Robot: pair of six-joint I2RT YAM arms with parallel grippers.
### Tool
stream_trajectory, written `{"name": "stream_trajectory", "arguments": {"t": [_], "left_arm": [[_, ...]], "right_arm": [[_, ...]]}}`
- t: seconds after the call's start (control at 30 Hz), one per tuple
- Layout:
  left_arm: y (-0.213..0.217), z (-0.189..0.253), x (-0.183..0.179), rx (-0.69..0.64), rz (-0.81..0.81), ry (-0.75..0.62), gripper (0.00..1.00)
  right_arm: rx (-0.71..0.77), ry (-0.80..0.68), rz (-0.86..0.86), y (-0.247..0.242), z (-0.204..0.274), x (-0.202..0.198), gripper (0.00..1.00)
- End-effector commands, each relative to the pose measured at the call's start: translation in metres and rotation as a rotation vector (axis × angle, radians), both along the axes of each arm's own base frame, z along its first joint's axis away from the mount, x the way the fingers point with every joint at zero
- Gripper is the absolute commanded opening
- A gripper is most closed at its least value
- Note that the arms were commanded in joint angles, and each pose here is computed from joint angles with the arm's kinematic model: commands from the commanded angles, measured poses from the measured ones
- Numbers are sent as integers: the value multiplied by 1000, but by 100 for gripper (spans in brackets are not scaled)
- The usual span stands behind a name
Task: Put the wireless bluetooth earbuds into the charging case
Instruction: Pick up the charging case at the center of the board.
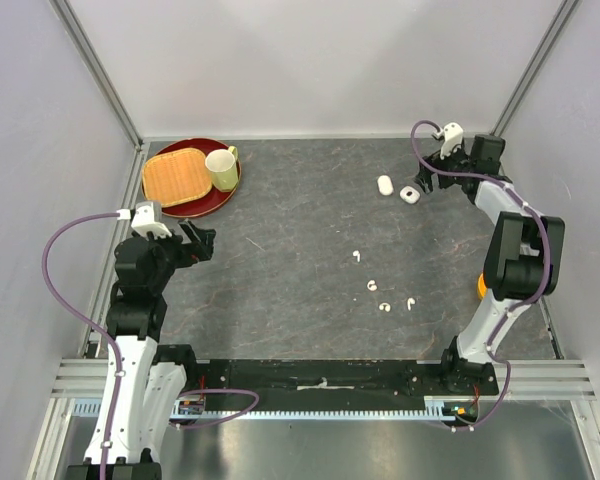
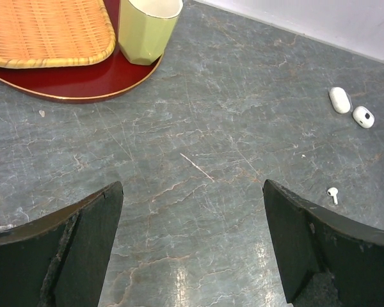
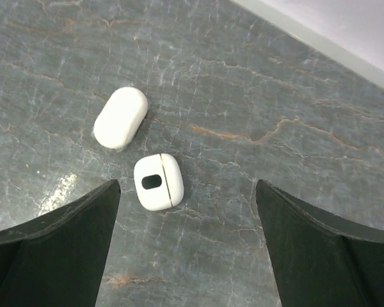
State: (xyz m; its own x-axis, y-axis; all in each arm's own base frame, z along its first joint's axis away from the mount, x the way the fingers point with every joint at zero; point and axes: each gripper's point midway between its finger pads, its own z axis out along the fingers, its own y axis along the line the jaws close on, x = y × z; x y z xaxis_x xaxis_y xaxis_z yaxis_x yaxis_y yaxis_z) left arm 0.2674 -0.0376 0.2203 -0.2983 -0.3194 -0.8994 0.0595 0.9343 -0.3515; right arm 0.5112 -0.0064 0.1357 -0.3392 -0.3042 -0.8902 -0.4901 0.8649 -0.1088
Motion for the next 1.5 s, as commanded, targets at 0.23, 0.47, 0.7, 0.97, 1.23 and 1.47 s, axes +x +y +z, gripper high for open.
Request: {"name": "stream_trajectory", "arguments": {"t": [0.23, 0.47, 0.7, 0.97, 1.23, 1.47], "left_arm": [[-2, 6, 3, -2, -17, -35, 96], [-3, 5, 4, -3, -18, -32, 96], [-2, 4, 5, -1, -16, -28, 96], [-1, 3, 5, 1, -12, -23, 96], [0, 1, 6, 2, -7, -15, 96], [0, 1, 6, -3, -9, -13, 96]], "right_arm": [[-14, 168, 222, 16, -50, -5, 88], [-56, 206, 207, 15, -69, -1, 85], [-106, 230, 204, 19, -86, 6, 82], [-147, 239, 174, 19, -97, 18, 78], [-170, 258, 157, 15, -105, 14, 72], [-169, 254, 169, 17, -105, 15, 78]]}}
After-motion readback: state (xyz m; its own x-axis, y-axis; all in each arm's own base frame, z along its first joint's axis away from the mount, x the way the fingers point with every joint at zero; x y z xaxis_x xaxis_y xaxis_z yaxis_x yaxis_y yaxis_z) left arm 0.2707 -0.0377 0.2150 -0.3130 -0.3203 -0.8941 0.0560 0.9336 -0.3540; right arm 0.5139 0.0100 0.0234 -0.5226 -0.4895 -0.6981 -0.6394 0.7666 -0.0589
